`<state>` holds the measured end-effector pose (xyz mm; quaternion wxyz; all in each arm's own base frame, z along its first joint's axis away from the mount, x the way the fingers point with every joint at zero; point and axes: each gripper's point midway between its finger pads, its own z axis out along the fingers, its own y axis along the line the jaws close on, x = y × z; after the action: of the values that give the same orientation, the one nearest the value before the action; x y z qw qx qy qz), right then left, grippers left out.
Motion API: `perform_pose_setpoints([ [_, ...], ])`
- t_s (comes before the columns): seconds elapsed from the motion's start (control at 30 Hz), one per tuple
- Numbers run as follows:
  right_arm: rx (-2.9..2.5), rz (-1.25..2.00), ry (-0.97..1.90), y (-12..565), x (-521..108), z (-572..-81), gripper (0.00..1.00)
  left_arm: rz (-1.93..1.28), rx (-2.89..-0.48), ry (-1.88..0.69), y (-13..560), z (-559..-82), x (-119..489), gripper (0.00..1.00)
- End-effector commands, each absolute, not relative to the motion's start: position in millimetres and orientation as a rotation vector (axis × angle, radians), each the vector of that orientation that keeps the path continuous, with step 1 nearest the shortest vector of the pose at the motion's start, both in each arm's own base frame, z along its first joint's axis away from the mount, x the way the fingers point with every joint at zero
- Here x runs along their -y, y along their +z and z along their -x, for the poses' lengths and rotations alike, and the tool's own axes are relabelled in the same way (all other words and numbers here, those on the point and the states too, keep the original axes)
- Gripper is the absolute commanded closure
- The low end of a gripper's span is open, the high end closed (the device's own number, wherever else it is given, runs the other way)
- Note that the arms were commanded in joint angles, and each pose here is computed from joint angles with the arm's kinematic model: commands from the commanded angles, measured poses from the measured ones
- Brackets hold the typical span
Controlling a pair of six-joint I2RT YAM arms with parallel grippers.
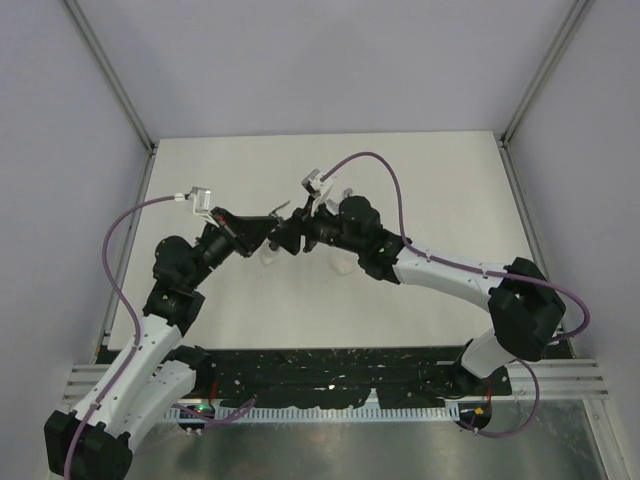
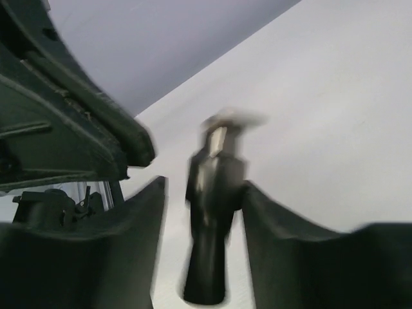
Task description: Install the water faucets
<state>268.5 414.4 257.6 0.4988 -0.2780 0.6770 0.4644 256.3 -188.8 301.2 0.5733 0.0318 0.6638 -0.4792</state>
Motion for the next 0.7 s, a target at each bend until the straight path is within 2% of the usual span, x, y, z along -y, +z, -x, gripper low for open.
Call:
perform_pose_setpoints([
  [0.0,-1.535,0.633,1.227,287,-422,-263,0.59,-0.105,-1.369,-1.176,348,-246,190,1.0],
  [0.03,-1.541,0.625,1.218,286,-418,-267,0.67,-0.104,-1.368,-1.175,349,-246,189,1.0],
  [0.07,-1.547,0.619,1.216,285,-416,-269,0.81,-0.107,-1.365,-1.173,350,-245,189,1.0],
  [0.13,-1.557,0.604,1.191,282,-405,-276,0.95,-0.113,-1.365,-1.164,349,-245,189,1.0],
  [0.2,-1.58,0.59,1.14,278,-391,-286,0.95,-0.119,-1.375,-1.122,348,-246,185,1.0],
  [0.3,-1.634,0.549,1.005,271,-355,-305,0.95,-0.148,-1.429,-0.978,344,-246,172,0.68],
  [0.33,-1.674,0.532,0.909,265,-333,-317,0.95,-0.162,-1.438,-0.904,345,-245,165,0.61],
  [0.6,-2.022,0.411,-0.035,207,-144,-394,0.95,-0.092,-1.603,-0.255,312,-245,70,0.16],
  [0.67,-2.057,0.358,-0.227,196,-101,-408,0.95,-0.06,-1.648,-0.139,298,-246,51,0.12],
])
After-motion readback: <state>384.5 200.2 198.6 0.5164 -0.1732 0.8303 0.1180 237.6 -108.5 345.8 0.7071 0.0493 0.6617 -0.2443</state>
